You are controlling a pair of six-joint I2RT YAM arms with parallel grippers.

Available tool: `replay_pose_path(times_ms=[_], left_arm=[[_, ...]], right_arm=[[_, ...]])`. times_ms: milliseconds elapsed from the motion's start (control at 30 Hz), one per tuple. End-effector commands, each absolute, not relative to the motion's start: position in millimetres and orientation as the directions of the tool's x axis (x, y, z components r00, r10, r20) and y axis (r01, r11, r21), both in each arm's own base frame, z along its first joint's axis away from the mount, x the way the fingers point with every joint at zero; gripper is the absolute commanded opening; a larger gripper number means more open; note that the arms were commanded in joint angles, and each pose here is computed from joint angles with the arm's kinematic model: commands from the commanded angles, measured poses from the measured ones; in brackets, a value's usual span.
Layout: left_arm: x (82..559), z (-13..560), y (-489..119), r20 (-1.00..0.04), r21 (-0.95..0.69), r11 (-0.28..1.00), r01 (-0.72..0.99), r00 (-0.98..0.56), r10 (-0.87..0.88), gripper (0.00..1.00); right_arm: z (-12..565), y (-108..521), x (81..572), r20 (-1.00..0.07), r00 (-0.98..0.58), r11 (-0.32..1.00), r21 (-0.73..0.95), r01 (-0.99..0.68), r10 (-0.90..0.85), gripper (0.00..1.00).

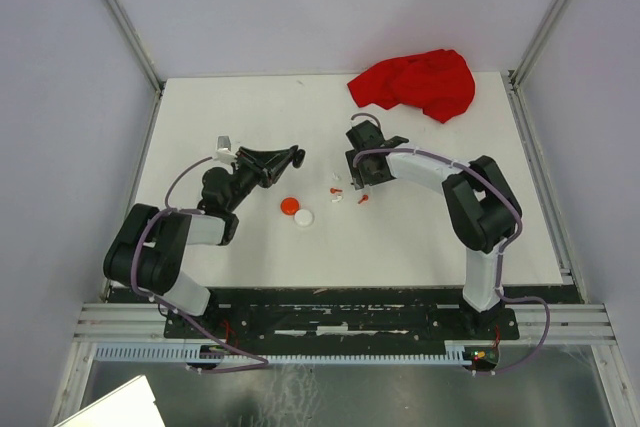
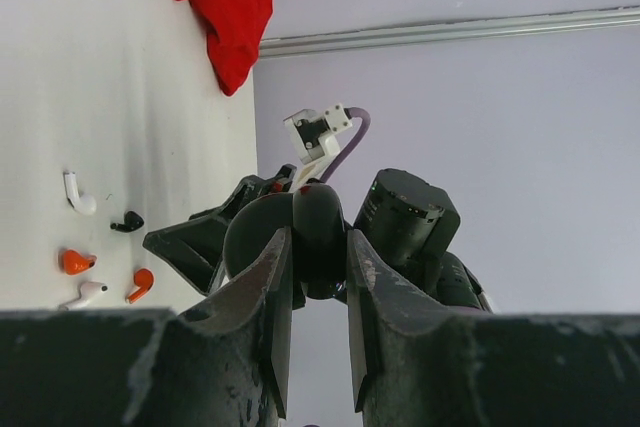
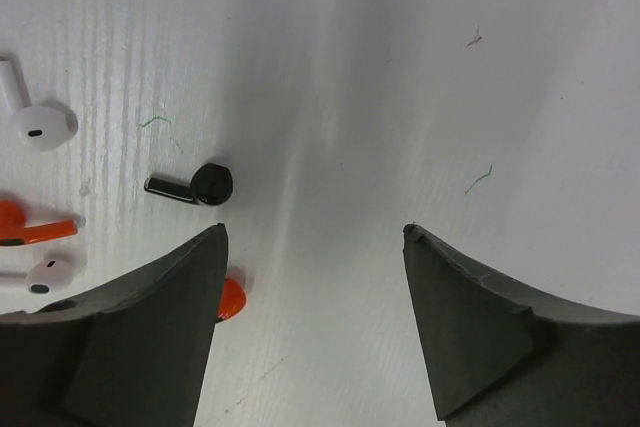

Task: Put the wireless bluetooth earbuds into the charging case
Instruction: Pick up the earbud from the center of the board.

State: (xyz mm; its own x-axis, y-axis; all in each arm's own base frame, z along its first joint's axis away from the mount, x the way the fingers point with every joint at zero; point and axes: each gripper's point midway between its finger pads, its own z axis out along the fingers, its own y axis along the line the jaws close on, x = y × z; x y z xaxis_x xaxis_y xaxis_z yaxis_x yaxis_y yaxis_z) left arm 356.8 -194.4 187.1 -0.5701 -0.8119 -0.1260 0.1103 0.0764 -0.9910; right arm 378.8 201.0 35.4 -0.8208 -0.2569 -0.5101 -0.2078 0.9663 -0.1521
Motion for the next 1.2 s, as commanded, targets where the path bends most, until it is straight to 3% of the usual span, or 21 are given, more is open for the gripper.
replay_pose_path(times_ms=[0,1167], left_arm=[[359,205,-195,-0.178,-0.977,0.075,0.2,-0.565,-0.806,0.03],[365,199,-192,-0.154,-0.981,0.055,0.187,-0.569,-0.808,0.03]], right_arm=[[44,205,397,-0.548,-0.804,0.973,-0.141,-0.185,-0.233,0.79],[42,221,433,-0.569,-0.794,0.977,-0.11,-0.184,-0.214,0.79]])
